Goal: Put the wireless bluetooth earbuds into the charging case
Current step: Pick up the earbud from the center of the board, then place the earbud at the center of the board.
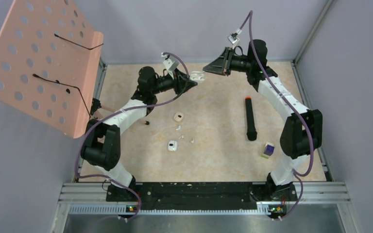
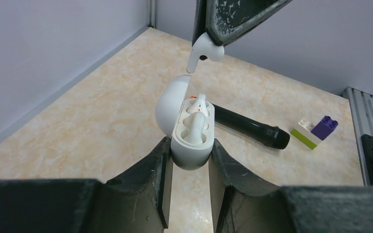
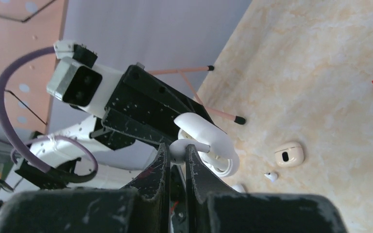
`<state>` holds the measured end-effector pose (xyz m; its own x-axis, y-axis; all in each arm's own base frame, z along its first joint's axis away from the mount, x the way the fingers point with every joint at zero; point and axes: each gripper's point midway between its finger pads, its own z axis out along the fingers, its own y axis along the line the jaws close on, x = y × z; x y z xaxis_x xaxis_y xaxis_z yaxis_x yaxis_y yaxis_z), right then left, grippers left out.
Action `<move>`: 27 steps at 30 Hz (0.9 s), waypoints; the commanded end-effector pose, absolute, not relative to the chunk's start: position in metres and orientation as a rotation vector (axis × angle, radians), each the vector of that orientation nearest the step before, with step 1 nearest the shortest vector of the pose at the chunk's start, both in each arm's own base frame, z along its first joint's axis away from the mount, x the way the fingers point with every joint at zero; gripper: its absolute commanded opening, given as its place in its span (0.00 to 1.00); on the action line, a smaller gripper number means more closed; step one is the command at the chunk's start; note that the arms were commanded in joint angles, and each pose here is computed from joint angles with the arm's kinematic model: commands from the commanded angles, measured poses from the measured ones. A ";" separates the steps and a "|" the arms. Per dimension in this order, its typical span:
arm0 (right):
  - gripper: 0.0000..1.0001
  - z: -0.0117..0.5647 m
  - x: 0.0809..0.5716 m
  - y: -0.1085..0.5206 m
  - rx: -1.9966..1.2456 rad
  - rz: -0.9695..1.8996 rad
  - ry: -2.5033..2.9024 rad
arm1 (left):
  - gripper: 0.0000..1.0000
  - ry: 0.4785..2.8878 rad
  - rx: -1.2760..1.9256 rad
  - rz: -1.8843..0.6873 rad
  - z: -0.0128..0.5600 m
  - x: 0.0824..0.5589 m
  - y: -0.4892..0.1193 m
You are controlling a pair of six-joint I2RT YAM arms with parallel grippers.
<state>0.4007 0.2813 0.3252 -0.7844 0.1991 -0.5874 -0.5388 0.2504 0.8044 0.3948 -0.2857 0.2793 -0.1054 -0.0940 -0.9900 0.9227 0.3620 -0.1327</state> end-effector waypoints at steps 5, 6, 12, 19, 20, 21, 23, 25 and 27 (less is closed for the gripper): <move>0.00 0.361 0.421 0.274 -0.070 1.595 1.889 | 0.00 1.397 0.729 -0.988 0.301 0.416 -0.289; 0.00 0.360 0.420 0.274 -0.068 1.595 1.892 | 0.00 1.401 0.724 -0.985 0.300 0.417 -0.289; 0.00 0.358 0.417 0.274 -0.083 1.592 1.888 | 0.00 1.401 0.715 -1.000 0.302 0.417 -0.291; 0.00 0.367 0.414 0.272 -0.145 1.554 1.839 | 0.00 1.377 0.727 -1.014 0.310 0.413 -0.292; 0.00 0.369 0.413 0.272 -0.163 1.542 1.829 | 0.00 1.376 0.731 -1.017 0.309 0.412 -0.292; 0.00 0.372 0.411 0.271 -0.190 1.526 1.814 | 0.00 1.379 0.732 -1.019 0.308 0.411 -0.292; 0.00 0.376 0.405 0.268 -0.239 1.500 1.789 | 0.00 1.392 0.729 -1.021 0.303 0.409 -0.289; 0.00 0.374 0.399 0.264 -0.283 1.470 1.777 | 0.00 1.414 0.723 -1.027 0.297 0.405 -0.285; 0.00 0.367 0.393 0.256 -0.314 1.437 1.777 | 0.00 1.438 0.720 -1.040 0.290 0.398 -0.281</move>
